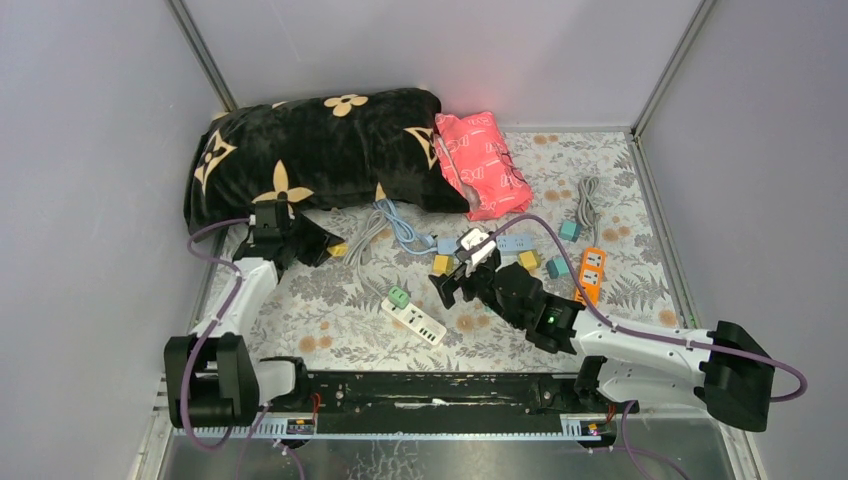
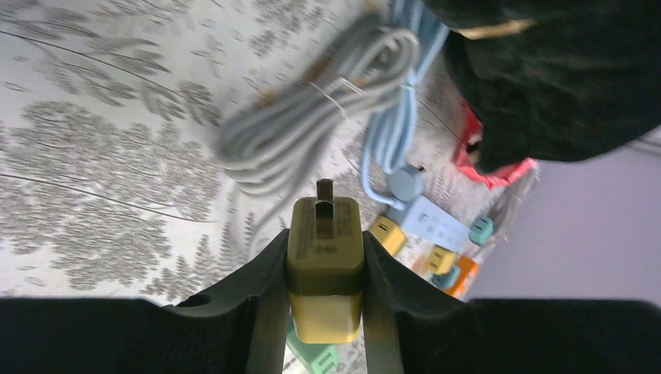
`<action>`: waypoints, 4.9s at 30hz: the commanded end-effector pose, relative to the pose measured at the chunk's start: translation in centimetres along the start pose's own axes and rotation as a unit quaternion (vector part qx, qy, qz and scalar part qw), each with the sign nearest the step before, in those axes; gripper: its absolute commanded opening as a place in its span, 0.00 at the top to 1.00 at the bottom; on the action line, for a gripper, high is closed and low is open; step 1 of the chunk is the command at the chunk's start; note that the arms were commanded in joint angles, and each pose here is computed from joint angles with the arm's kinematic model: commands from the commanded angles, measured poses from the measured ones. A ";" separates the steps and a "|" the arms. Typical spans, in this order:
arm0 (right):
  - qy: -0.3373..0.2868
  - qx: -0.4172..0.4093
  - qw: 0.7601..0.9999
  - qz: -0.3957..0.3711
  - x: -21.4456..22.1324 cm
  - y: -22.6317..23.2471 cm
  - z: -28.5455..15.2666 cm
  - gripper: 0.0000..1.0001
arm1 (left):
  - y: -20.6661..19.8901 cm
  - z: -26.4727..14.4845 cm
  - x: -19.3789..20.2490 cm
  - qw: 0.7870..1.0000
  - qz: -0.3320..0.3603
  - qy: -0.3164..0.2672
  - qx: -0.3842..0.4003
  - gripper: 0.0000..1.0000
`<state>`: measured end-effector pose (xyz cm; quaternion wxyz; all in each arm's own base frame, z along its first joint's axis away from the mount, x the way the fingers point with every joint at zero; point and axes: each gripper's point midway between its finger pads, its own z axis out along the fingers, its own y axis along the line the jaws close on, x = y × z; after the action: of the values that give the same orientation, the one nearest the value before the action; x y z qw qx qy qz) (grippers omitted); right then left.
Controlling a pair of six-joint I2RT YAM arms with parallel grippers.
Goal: Insert the plug
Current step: Pick up the plug from the center of the board, then insert the plug into the socket.
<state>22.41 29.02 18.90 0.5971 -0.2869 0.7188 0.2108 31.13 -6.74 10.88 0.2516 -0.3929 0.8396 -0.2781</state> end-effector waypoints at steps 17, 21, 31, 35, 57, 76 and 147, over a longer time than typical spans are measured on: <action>-0.163 -0.139 0.959 -0.188 -6.1 5.6 2.5 0.00 | -10.1 -3.3 7.7 0.983 0.019 0.053 0.178 0.73; -0.176 -0.135 0.950 -0.218 -5.9 6.3 3.3 0.02 | -11.4 -3.7 9.4 0.978 0.023 0.069 0.195 0.73; -0.202 -0.107 0.938 -0.262 -5.4 6.8 4.2 0.20 | -13.1 -4.5 12.6 0.973 0.033 0.092 0.210 0.72; -0.211 -0.093 0.930 -0.286 -5.0 6.6 4.2 0.29 | -13.1 -4.6 13.2 0.973 0.030 0.096 0.209 0.72; -0.203 0.011 0.911 -0.358 -2.6 4.6 5.7 0.57 | -13.2 -5.4 14.1 0.969 0.017 0.105 0.221 0.71; -0.202 0.031 0.901 -0.382 -2.0 4.4 6.1 0.84 | -13.1 -5.4 15.4 0.968 0.020 0.120 0.218 0.63; 0.332 -0.143 0.931 -0.047 1.4 7.0 0.1 1.00 | 4.0 -1.0 16.7 0.984 0.141 0.110 0.000 0.43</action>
<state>18.11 32.60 15.52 0.2921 -0.4648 0.8240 0.1401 18.53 -16.57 5.49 0.1916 -0.2380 0.9187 -0.2501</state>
